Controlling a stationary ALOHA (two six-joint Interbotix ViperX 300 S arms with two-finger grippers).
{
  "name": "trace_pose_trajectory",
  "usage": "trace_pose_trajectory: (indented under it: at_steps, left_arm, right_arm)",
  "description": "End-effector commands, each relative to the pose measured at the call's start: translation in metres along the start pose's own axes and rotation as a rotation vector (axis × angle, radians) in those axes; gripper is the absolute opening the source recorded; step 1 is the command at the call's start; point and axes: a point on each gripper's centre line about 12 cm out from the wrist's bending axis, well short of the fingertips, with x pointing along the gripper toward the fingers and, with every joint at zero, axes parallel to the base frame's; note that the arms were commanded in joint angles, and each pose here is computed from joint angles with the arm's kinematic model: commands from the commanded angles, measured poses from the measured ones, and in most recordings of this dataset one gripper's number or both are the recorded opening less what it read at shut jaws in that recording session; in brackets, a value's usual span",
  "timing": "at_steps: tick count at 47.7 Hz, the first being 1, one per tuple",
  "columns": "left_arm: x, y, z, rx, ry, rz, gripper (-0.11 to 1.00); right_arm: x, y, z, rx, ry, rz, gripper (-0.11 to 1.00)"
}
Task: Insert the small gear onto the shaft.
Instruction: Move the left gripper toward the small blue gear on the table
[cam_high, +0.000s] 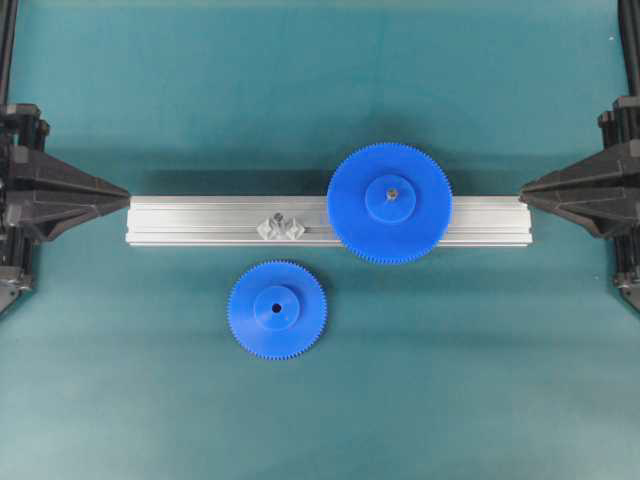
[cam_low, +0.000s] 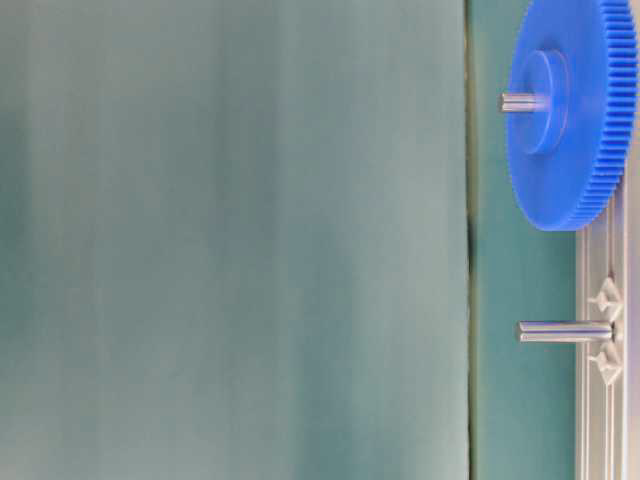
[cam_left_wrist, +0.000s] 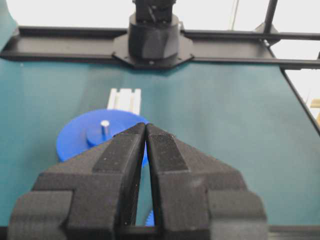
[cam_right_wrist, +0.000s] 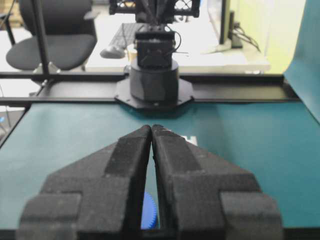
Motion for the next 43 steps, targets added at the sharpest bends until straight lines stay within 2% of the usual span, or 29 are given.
trace_pose_trajectory:
  at_steps: [1, 4, 7, 13, 26, 36, 43]
  left_arm:
    - [0.005, -0.005, -0.005, -0.019, 0.043, -0.024, 0.10]
    - [0.008, -0.006, -0.008, -0.040, 0.080, -0.030, 0.15]
    - [0.014, -0.008, -0.009, -0.053, 0.110, -0.035, 0.10]
    - [0.022, -0.010, -0.009, -0.058, 0.141, -0.041, 0.02]
    - [0.048, -0.021, -0.035, -0.049, 0.307, -0.078, 0.02]
    - [0.082, -0.026, -0.054, -0.039, 0.436, -0.082, 0.02]
    - [0.100, -0.028, -0.069, -0.031, 0.543, -0.079, 0.02]
  right_arm:
    - [0.004, -0.001, 0.010, 0.016, -0.022, -0.004, 0.16]
    - [0.004, -0.002, 0.008, 0.050, 0.000, -0.015, 0.11]
    - [0.004, -0.003, 0.006, 0.082, 0.035, -0.021, 0.05]
    - [0.005, -0.002, 0.002, 0.105, 0.122, -0.020, 0.05]
    - [0.010, -0.001, 0.001, 0.110, 0.246, -0.019, 0.05]
    - [0.015, -0.001, -0.017, 0.114, 0.364, -0.024, 0.05]
    - [0.018, 0.000, -0.025, 0.164, 0.442, -0.034, 0.06]
